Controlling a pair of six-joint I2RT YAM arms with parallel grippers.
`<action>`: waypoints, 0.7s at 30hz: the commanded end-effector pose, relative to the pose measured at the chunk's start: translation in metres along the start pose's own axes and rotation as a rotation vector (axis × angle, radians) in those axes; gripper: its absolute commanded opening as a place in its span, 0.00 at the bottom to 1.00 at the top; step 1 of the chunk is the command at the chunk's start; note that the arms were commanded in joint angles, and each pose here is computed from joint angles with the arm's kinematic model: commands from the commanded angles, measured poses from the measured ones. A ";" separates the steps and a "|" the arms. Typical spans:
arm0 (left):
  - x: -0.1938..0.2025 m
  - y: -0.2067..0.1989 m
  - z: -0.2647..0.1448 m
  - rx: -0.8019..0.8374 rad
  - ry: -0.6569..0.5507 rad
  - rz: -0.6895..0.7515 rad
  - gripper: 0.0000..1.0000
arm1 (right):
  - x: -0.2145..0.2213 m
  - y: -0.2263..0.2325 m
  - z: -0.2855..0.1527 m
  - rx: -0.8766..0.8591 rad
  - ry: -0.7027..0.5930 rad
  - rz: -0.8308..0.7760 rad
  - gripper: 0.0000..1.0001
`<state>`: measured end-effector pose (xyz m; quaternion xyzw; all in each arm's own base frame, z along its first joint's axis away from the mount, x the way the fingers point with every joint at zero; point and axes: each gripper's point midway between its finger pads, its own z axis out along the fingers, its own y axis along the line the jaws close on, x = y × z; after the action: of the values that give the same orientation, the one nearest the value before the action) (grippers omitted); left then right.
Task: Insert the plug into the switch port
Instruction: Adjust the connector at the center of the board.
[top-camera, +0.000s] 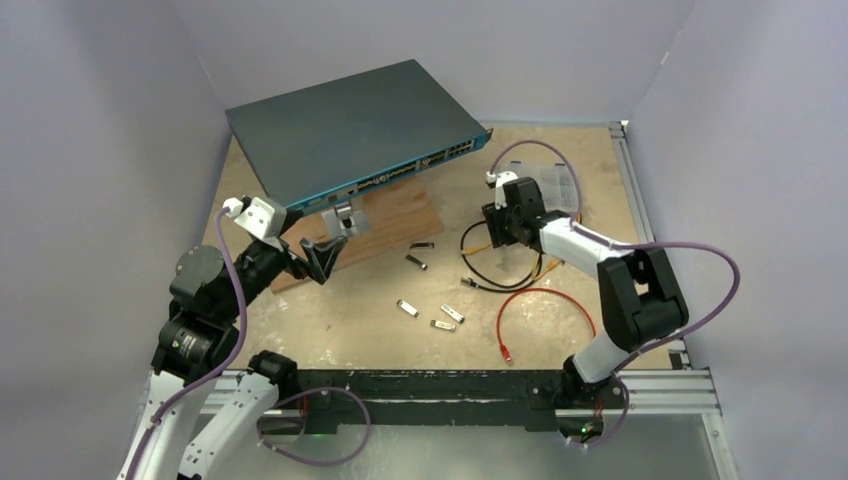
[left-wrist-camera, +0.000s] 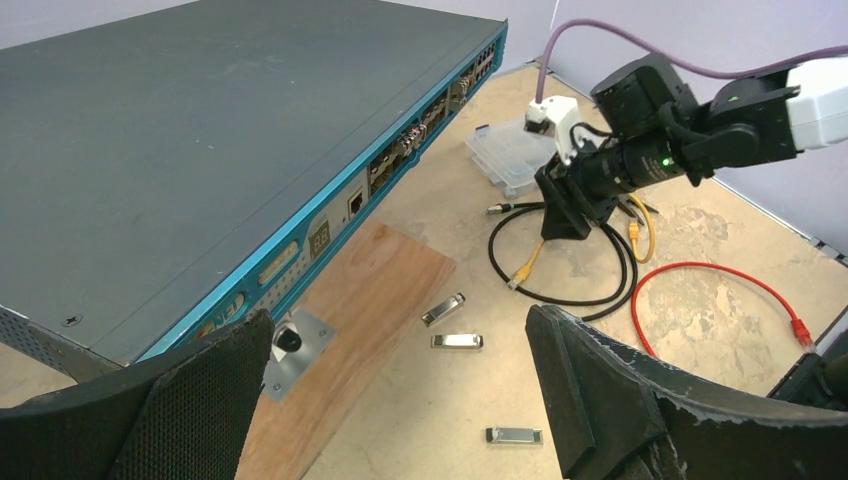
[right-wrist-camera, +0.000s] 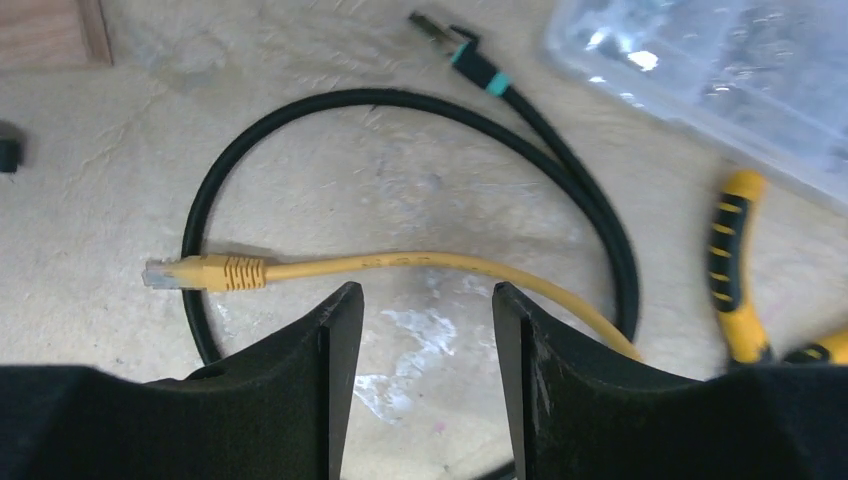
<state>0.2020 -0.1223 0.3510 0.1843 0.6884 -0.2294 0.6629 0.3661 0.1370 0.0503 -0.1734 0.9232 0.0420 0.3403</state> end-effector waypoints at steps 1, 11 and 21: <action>-0.016 -0.002 0.000 0.007 -0.038 0.008 0.99 | -0.042 -0.025 -0.034 0.146 -0.153 0.080 0.53; -0.009 -0.014 0.009 0.079 -0.022 -0.030 0.99 | -0.037 -0.081 -0.066 0.339 -0.124 0.189 0.55; -0.010 -0.019 0.008 0.108 -0.004 -0.021 0.99 | 0.009 -0.082 -0.031 0.323 0.070 0.169 0.35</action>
<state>0.2041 -0.1373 0.3452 0.1999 0.6942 -0.2615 0.6401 0.3697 0.0497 0.0710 -0.0408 0.9372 -0.0856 0.3358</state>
